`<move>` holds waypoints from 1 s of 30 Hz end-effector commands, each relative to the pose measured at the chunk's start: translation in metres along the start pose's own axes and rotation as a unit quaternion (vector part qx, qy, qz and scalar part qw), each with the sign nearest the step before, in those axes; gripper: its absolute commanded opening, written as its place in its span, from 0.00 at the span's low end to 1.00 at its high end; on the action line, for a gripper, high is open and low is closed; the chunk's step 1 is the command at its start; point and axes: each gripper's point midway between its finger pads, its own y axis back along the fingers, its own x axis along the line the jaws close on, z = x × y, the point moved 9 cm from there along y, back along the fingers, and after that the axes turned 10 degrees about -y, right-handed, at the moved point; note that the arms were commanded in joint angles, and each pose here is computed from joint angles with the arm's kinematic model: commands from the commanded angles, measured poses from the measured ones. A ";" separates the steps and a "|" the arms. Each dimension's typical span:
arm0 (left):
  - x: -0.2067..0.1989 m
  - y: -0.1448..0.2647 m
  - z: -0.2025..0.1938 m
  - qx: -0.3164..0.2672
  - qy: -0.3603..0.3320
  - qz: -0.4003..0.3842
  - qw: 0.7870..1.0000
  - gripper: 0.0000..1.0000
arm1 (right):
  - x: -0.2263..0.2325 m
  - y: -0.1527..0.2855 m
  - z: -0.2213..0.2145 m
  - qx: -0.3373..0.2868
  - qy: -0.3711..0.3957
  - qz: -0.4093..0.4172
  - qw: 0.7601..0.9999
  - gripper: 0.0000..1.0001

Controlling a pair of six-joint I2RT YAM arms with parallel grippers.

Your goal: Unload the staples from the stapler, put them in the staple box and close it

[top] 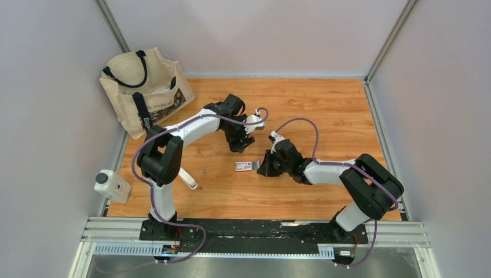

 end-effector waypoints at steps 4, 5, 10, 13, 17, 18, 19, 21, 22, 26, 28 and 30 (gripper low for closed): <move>0.009 -0.019 0.019 -0.003 -0.027 0.024 0.999 0.83 | 0.019 -0.010 0.024 -0.059 -0.005 0.035 0.998 0.01; 0.009 -0.019 0.020 0.001 -0.030 0.028 0.999 0.83 | 0.018 -0.011 0.022 -0.056 -0.006 0.035 0.998 0.02; 0.005 -0.032 0.021 0.015 -0.029 0.025 0.999 0.82 | 0.012 -0.011 0.015 -0.052 -0.018 0.034 0.998 0.03; 0.001 -0.040 0.024 0.024 -0.034 0.026 0.999 0.82 | 0.013 -0.010 0.010 -0.049 -0.024 0.041 0.998 0.02; 0.002 -0.046 0.026 0.023 -0.021 0.029 0.999 0.82 | 0.017 -0.012 0.006 -0.045 -0.025 0.055 0.997 0.02; 0.003 -0.046 0.027 0.024 -0.020 0.033 0.999 0.82 | 0.019 -0.012 0.004 -0.044 -0.025 0.058 0.997 0.02; 0.002 -0.048 0.027 0.026 -0.019 0.034 0.999 0.82 | 0.019 -0.014 0.002 -0.041 -0.026 0.059 0.997 0.02; 0.002 -0.049 0.027 0.025 -0.018 0.035 0.999 0.82 | 0.019 -0.016 -0.002 -0.035 -0.028 0.061 0.997 0.01; 0.002 -0.050 0.029 0.024 -0.019 0.035 0.999 0.82 | 0.019 -0.016 -0.003 -0.036 -0.030 0.062 0.997 0.01; 0.000 -0.053 0.029 0.024 -0.018 0.030 0.999 0.82 | 0.020 -0.017 -0.007 -0.036 -0.035 0.065 0.997 0.01; -0.002 -0.055 0.029 0.026 -0.017 0.027 0.999 0.82 | 0.020 -0.017 -0.006 -0.043 -0.037 0.061 0.997 0.01; -0.004 -0.055 0.028 0.023 -0.018 0.023 0.999 0.82 | 0.020 -0.016 -0.006 -0.049 -0.039 0.063 0.996 0.00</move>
